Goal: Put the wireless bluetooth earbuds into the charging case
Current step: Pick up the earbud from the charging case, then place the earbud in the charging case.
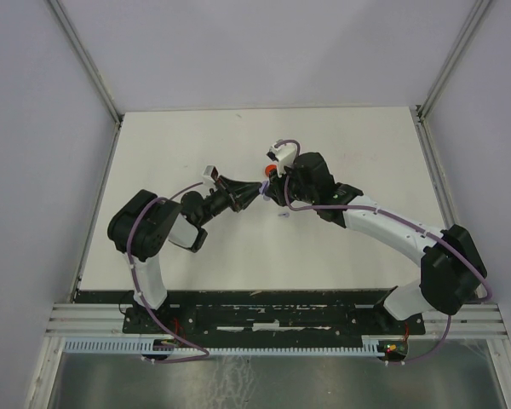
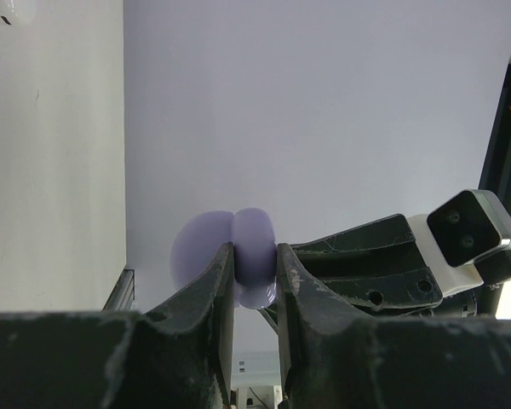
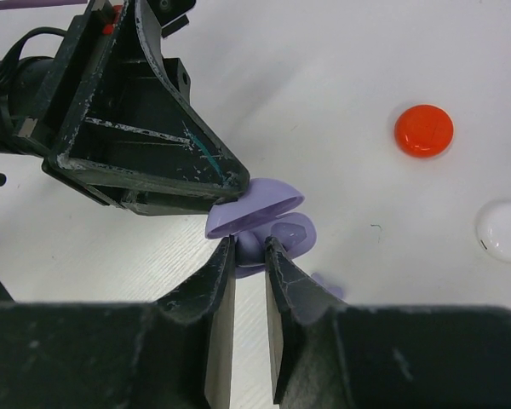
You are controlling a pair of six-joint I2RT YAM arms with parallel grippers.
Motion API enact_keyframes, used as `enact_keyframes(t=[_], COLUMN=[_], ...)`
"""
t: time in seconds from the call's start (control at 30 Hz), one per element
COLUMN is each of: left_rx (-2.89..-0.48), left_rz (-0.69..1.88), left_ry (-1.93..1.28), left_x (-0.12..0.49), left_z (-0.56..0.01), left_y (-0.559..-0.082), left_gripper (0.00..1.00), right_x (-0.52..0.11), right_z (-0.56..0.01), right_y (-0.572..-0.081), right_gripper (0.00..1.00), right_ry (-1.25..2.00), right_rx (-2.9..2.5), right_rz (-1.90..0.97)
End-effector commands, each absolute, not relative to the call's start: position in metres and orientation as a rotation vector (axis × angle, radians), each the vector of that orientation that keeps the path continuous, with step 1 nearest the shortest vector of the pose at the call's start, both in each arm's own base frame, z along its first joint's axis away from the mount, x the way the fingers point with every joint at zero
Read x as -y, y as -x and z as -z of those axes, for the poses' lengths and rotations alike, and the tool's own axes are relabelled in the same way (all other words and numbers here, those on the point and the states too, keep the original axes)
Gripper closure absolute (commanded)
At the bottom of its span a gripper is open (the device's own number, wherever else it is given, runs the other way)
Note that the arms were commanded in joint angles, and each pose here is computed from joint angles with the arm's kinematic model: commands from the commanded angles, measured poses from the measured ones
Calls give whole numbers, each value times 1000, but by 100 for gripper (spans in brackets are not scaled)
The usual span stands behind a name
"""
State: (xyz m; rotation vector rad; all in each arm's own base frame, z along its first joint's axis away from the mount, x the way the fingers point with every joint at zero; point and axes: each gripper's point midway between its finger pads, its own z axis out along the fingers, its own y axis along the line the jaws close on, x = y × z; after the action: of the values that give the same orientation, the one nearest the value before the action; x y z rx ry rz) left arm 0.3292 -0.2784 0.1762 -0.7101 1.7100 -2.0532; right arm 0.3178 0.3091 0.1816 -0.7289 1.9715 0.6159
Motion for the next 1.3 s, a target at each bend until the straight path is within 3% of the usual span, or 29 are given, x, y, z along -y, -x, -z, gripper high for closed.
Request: enact_keyframes(t=[0.0,0.5,1.27], left_rx=[-1538,-1570,-1538], left_rz=[2143,2127,2167], left_ry=[528,575,452], left_x=[277,280,287], left_z=[-216,-199,-223], left_y=[-321,-327,-316], left_gripper=[97,97,97], right_x=[-311,-303,-294], right_z=[-211,-227,-217], right_y=[-323,-324,-339], right_gripper=[81,86,89], right_ry=[720,692,641], right_rx=[-1881,-1845,-1893], right_rz=[-625,-596,-490])
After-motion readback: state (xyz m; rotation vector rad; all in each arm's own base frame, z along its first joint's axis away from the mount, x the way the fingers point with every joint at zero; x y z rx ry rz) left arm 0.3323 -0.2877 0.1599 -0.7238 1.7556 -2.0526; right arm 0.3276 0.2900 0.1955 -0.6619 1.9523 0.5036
